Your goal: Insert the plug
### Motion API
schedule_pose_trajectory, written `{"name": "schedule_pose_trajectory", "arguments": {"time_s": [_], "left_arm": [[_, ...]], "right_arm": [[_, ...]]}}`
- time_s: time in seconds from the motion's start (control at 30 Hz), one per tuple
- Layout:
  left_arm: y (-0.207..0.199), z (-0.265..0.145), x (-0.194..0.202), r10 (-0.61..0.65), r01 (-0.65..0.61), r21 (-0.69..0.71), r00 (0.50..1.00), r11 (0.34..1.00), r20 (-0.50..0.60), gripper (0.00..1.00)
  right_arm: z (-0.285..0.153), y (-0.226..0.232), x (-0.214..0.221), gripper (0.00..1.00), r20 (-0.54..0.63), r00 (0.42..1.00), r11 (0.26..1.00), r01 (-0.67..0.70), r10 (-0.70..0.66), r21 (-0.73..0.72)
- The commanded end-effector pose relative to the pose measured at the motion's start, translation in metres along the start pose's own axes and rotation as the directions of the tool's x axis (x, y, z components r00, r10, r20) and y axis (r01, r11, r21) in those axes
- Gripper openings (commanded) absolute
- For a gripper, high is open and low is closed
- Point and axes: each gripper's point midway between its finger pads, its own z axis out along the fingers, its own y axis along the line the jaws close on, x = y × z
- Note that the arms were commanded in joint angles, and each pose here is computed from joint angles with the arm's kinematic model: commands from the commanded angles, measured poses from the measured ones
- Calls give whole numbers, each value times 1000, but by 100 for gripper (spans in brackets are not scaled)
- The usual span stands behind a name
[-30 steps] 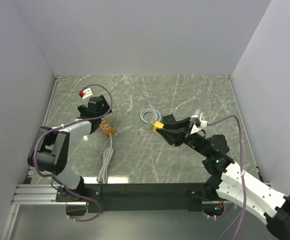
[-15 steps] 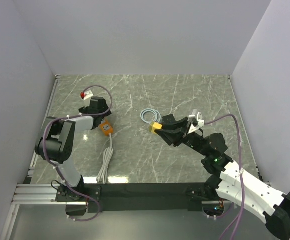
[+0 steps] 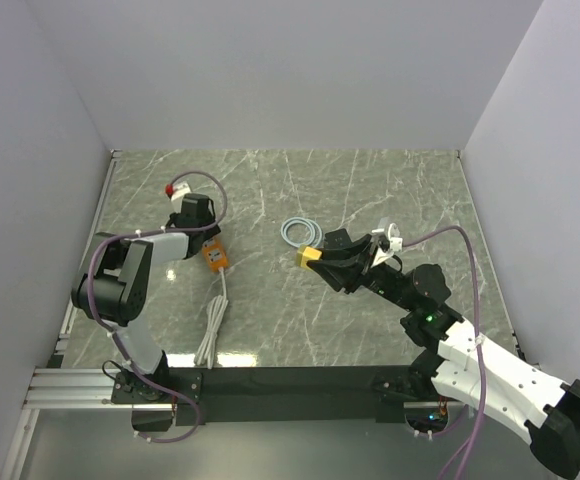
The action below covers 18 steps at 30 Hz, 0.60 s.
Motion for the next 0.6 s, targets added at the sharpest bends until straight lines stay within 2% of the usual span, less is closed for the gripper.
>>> {"name": "schedule_pose_trajectory", "arguments": {"time_s": [0.0, 0.03, 0.17, 0.33, 0.57], "left_arm": [[-13, -10, 20, 21, -18, 57, 998, 998, -54, 24], [-17, -11, 22, 19, -15, 62, 998, 998, -55, 16], [-42, -18, 46, 69, -62, 90, 994, 994, -83, 10], [-77, -32, 77, 132, -119, 127, 985, 985, -108, 9], [-122, -51, 127, 220, -173, 246, 959, 954, -177, 10]], "right_arm": [[5, 9, -29, 0, 65, 998, 999, 25, -22, -36], [6, 10, -29, 0, 62, 998, 999, 22, -20, -37], [4, 8, -26, 0, 48, 999, 1000, 2, -1, -23], [4, 5, -21, 0, 23, 999, 1000, -30, 30, -2], [1, -13, -4, 0, -35, 997, 993, -59, 63, 100]]}}
